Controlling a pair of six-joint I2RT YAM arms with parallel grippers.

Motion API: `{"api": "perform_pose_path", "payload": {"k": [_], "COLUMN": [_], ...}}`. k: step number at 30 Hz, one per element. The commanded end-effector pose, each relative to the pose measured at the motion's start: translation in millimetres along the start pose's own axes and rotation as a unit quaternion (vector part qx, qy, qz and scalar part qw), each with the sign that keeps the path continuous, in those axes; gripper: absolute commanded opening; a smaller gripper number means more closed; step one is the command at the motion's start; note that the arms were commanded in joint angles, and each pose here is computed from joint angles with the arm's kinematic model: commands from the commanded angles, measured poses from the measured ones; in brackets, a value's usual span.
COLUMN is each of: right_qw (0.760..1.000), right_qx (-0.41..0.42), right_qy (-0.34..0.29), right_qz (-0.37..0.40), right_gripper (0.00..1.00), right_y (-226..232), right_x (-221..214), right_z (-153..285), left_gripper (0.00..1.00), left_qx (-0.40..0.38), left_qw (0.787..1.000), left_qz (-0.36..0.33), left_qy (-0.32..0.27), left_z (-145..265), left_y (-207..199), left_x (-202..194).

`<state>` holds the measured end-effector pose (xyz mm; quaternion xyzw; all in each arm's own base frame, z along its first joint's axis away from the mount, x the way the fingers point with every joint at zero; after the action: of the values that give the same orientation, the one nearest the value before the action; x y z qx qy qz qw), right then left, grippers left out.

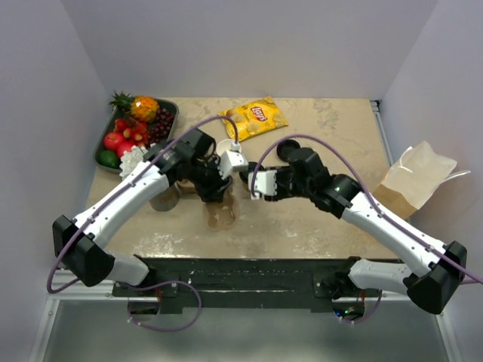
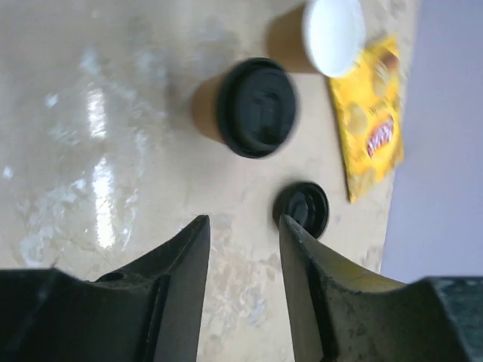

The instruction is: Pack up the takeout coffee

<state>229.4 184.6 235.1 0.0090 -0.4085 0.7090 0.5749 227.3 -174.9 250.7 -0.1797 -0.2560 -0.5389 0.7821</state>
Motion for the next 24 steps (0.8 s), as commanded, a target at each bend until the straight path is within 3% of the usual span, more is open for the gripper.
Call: {"api": "perform_pose_path", "payload": {"k": [1, 3, 4, 7, 15, 20, 24], "right_qw": [0.952, 0.929, 0.907, 0.881, 0.85, 0.837, 0.822], "right_qx": [-0.129, -0.165, -0.192, -0.247, -0.254, -0.217, -0.231], "right_qy": [-0.029, -0.058, -0.054, -0.026, -0.021, 0.01, 0.012], "right_qz": [-0.276, -0.327, -0.37, -0.403, -0.461, -0.502, -0.521], "right_gripper": [0.47, 0.5, 0.5, 0.52, 0.53, 0.54, 0.57], "right_y": [-53.1, -81.2, -93.9, -115.8, -134.4, -137.6, -156.7], "right_x": [18.7, 21.1, 8.4, -6.8, -12.1, -28.0, -39.7], "right_z": [40.1, 60.3, 69.2, 85.1, 103.5, 101.1, 125.1], "left_gripper": [0.39, 0.38, 0.38, 0.38, 0.42, 0.48, 0.53], "left_qx": [-0.058, -0.056, -0.054, -0.054, -0.033, -0.024, -0.04], "left_qw": [0.997, 0.997, 0.998, 0.998, 0.997, 0.996, 0.996], "left_qz": [-0.054, -0.047, -0.037, -0.008, 0.04, 0.05, 0.053], "left_qy": [-0.014, 0.007, 0.014, 0.017, 0.064, 0.069, 0.063], "left_z": [-36.9, -52.2, -57.7, -73.5, -122.1, -128.7, -129.5], "left_y": [-29.6, -29.1, -28.8, -29.6, -25.7, -22.2, -25.2], "left_x": [-1.2, -15.3, -19.0, -23.9, -39.1, -39.3, -35.9]}}
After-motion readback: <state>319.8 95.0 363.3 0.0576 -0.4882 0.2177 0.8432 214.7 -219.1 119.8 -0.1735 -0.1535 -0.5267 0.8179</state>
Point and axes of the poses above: each gripper's point midway between its finger pads, its own z axis back along the fingers, its own y axis along the line the jaws close on, x = y × z, the point moved 6 cm from there along z, back along the fingers, and after that the axes turned 6 degrees about -z, right-handed, at the moved point
